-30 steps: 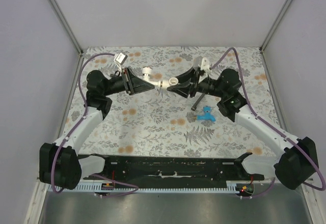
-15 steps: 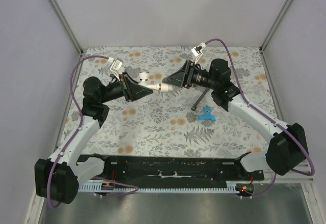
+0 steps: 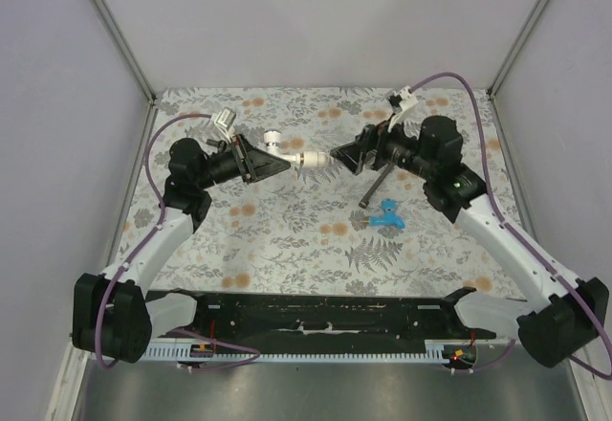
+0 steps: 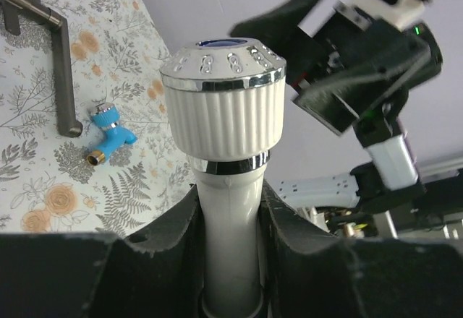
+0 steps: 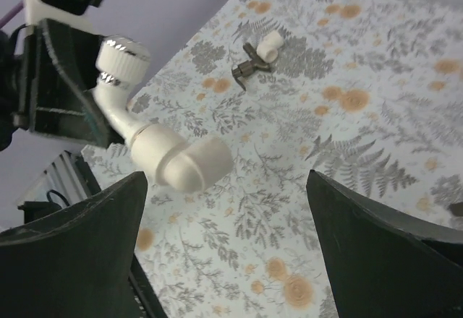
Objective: Install the water faucets
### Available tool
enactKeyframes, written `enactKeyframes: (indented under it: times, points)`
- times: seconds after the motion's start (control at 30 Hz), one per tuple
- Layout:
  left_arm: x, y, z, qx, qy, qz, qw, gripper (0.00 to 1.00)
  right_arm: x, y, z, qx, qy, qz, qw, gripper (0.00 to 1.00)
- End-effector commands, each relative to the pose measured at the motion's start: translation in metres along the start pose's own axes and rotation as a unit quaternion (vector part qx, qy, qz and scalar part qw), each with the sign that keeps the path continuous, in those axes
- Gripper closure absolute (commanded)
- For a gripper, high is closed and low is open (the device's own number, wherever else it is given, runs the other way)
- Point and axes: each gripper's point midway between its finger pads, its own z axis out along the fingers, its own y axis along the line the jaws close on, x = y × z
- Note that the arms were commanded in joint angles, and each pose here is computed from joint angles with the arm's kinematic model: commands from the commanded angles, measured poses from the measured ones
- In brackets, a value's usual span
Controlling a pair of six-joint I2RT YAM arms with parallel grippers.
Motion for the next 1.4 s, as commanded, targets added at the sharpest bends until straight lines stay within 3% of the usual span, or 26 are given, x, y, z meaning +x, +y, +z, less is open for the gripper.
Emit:
enactKeyframes:
  times: [0.0,0.07,0.17,0.27,0.63,0.93,1.2,1.37]
  points:
    - [-0.024,-0.021,0.003,0.029,-0.04,-0.055,0.997,0.98,-0.021,0.018,-0.033,-0.038,-0.088,-0.175,0.98,0.02]
    - [-0.027,-0.026,0.003,0.036,-0.043,-0.065,0.996,0.98,-0.024,0.025,-0.045,-0.053,-0.15,-0.21,0.965,0.02]
    - [-0.027,-0.031,0.003,0.04,-0.04,-0.081,0.995,0.98,-0.025,0.041,-0.062,-0.088,-0.193,-0.276,0.937,0.02]
    - [-0.027,-0.035,0.002,0.044,-0.036,-0.09,0.994,0.98,-0.029,0.051,-0.06,-0.112,-0.178,-0.319,0.924,0.02]
    - [-0.033,-0.054,0.003,0.071,-0.023,-0.087,0.993,0.98,-0.034,0.077,-0.016,-0.233,-0.149,-0.32,0.906,0.02]
    - [-0.039,-0.067,0.004,0.114,-0.019,-0.097,0.989,0.98,-0.025,0.079,0.015,-0.27,-0.12,-0.318,0.901,0.04]
    - [-0.049,-0.063,0.009,0.114,-0.04,-0.044,0.992,0.98,-0.023,0.083,0.026,-0.281,-0.093,-0.234,0.926,0.3]
    - [-0.053,-0.055,0.01,0.1,-0.063,0.041,0.992,0.98,-0.026,0.084,0.025,-0.263,-0.069,-0.129,0.954,0.51]
